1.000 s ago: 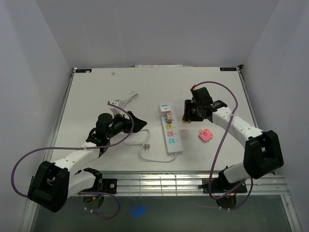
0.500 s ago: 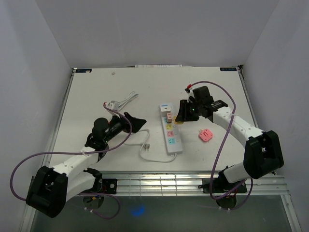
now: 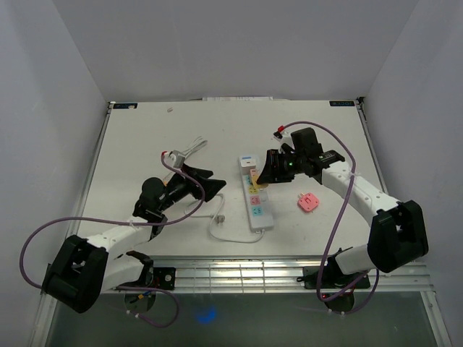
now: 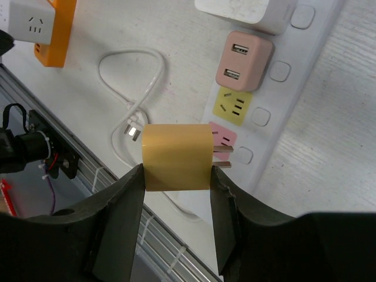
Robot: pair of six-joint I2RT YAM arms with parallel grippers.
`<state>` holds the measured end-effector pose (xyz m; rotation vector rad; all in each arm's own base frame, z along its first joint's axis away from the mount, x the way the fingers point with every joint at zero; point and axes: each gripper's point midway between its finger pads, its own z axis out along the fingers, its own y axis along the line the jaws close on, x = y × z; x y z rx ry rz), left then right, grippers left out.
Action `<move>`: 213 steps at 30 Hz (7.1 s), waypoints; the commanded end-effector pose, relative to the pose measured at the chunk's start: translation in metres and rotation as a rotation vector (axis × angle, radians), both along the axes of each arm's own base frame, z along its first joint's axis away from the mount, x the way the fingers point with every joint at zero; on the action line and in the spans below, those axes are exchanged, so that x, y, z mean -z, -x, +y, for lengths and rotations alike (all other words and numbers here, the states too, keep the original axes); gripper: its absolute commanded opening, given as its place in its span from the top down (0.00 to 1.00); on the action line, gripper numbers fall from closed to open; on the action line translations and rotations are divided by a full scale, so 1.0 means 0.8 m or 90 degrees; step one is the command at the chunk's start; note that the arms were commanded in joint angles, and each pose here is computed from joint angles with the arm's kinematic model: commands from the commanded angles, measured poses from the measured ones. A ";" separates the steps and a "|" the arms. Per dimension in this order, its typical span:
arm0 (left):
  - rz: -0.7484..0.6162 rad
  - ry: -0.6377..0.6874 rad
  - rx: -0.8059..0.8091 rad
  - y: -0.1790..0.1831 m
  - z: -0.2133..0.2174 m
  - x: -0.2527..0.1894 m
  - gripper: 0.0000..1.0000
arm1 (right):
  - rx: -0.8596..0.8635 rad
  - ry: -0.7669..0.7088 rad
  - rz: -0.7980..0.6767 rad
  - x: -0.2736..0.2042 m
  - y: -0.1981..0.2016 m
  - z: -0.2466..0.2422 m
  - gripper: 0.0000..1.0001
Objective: Insert the plug
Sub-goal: Pick up the plug from the center of the board, then insert the plug into the socket.
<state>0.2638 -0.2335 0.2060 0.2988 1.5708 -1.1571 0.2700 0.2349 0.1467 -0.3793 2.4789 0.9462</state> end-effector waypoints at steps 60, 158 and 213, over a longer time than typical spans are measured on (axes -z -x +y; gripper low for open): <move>-0.511 -0.093 0.230 0.056 -0.114 -0.044 0.19 | -0.129 -0.328 0.104 -0.097 0.068 0.054 0.88; -0.467 -0.170 0.305 0.012 -0.163 0.027 1.00 | 0.069 -0.217 -0.054 -0.065 -0.007 -0.037 0.05; -0.415 -0.254 0.350 -0.045 -0.179 0.125 1.00 | -0.044 -0.131 0.020 0.038 -0.009 0.002 0.64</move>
